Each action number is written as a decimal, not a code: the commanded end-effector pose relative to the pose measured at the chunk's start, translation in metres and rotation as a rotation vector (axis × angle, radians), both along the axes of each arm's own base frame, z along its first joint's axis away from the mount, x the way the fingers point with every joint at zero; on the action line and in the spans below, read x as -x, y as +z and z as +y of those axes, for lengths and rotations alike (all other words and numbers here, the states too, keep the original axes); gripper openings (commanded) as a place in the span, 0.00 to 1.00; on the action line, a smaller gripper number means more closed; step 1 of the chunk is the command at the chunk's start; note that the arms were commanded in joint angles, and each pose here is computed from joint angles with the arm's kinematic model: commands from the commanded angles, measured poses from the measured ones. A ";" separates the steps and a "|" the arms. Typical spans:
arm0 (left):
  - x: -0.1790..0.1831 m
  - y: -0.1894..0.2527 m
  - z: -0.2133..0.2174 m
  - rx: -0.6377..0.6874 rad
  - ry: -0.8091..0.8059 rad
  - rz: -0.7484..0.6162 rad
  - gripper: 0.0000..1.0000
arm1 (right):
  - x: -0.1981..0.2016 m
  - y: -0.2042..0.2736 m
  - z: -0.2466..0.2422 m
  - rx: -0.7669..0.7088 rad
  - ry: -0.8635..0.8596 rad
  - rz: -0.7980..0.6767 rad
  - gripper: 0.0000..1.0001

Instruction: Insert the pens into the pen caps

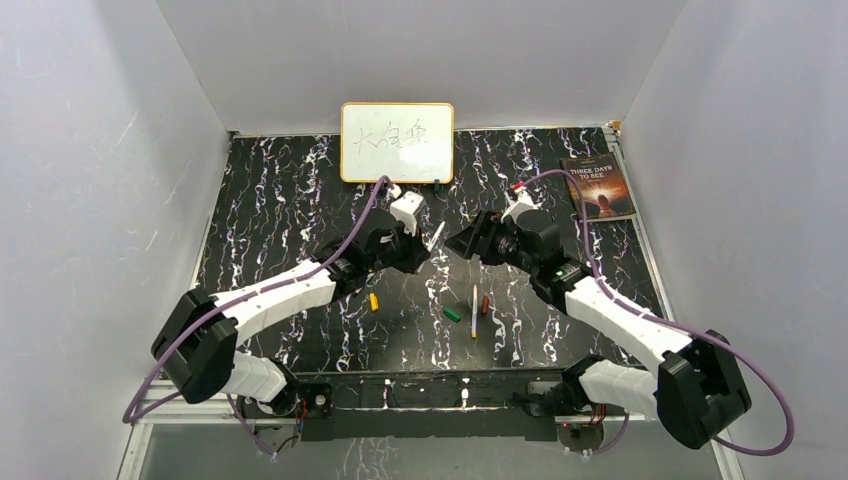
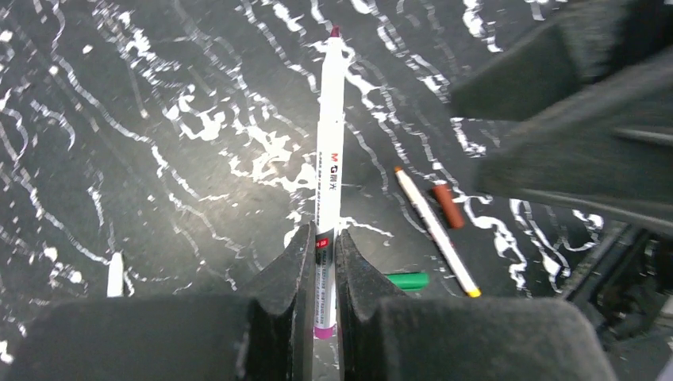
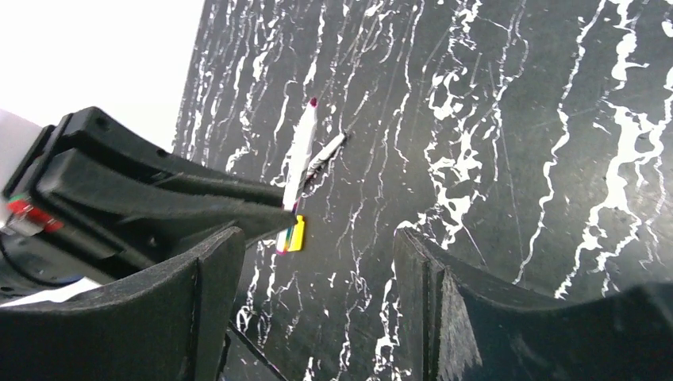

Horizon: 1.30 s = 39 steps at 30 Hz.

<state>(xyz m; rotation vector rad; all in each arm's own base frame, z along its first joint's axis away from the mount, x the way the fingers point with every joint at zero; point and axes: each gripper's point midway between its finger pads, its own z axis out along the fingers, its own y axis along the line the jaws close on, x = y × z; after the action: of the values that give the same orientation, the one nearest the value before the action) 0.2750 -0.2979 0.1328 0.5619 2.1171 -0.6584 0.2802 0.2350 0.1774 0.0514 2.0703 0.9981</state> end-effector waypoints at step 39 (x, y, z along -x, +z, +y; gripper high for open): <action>0.041 0.050 -0.059 0.303 -0.326 0.019 0.34 | -0.005 0.061 0.020 -0.218 0.065 -0.145 0.00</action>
<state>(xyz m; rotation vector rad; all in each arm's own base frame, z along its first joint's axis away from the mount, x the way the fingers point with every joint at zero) 0.2410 -0.3456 0.1536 0.7458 2.0187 -1.0346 0.2822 0.2553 0.1959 0.0342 2.0060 1.1747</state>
